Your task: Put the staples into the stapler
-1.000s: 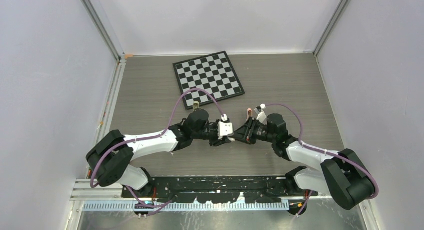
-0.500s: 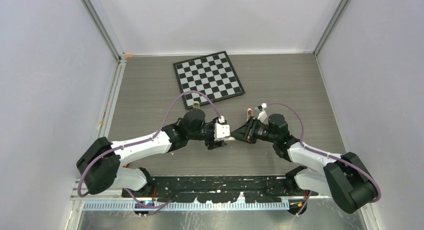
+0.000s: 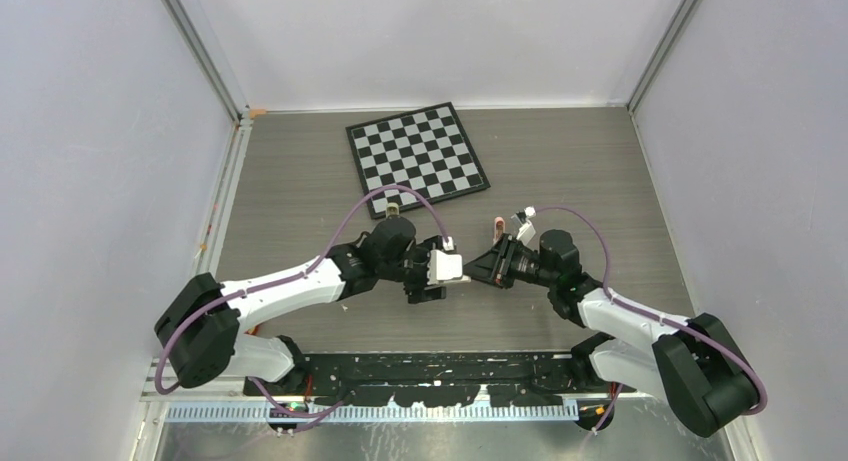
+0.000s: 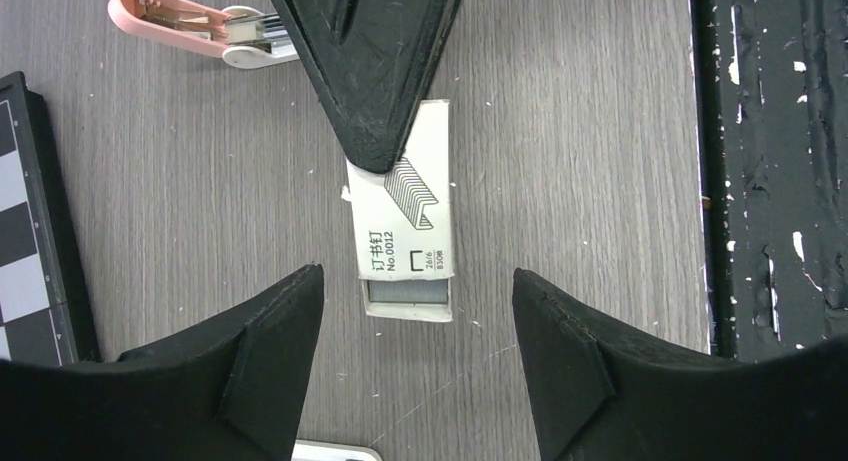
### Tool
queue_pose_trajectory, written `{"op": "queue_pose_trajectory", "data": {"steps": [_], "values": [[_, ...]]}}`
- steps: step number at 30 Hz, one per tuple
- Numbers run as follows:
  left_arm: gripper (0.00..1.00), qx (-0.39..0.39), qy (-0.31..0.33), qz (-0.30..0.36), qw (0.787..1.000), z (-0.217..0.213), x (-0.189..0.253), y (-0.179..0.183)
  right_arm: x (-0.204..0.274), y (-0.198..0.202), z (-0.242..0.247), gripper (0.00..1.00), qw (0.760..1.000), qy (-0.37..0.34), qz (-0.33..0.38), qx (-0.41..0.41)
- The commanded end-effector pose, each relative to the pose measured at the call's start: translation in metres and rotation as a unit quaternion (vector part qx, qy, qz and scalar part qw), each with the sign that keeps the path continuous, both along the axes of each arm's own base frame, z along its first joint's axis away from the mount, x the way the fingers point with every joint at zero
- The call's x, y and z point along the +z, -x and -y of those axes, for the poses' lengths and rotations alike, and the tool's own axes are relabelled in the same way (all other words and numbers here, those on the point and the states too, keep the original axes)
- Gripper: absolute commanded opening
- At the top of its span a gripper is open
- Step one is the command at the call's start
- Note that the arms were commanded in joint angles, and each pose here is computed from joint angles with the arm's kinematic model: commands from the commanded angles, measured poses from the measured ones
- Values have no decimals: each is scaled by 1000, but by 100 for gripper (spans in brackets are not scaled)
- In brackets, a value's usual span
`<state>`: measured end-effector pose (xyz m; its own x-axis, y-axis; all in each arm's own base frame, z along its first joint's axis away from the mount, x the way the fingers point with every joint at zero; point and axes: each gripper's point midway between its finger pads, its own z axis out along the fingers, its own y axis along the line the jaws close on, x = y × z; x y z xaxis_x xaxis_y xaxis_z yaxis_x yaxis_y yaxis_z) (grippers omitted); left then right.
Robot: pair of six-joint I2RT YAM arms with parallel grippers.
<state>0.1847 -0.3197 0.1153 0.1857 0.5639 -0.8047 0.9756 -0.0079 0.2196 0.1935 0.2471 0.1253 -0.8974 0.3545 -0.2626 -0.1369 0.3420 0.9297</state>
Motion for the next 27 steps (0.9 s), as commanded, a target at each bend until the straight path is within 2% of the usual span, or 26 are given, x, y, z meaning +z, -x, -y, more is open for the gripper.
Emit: {"op": "queue_pose_trajectory", "data": {"steps": [1, 12, 21, 27], "values": [[70, -4, 12, 16, 1000, 10, 14, -8, 17, 1, -3, 27, 999, -19, 33, 9], [59, 0, 7, 17, 1000, 8, 11, -11, 16, 1, -3, 27, 999, -18, 33, 10], [45, 4, 6, 18, 1000, 3, 10, -12, 15, 1, -2, 27, 999, -16, 33, 9], [40, 8, 4, 20, 1000, -2, 8, -13, 10, 1, -2, 27, 999, -13, 29, 8]]}}
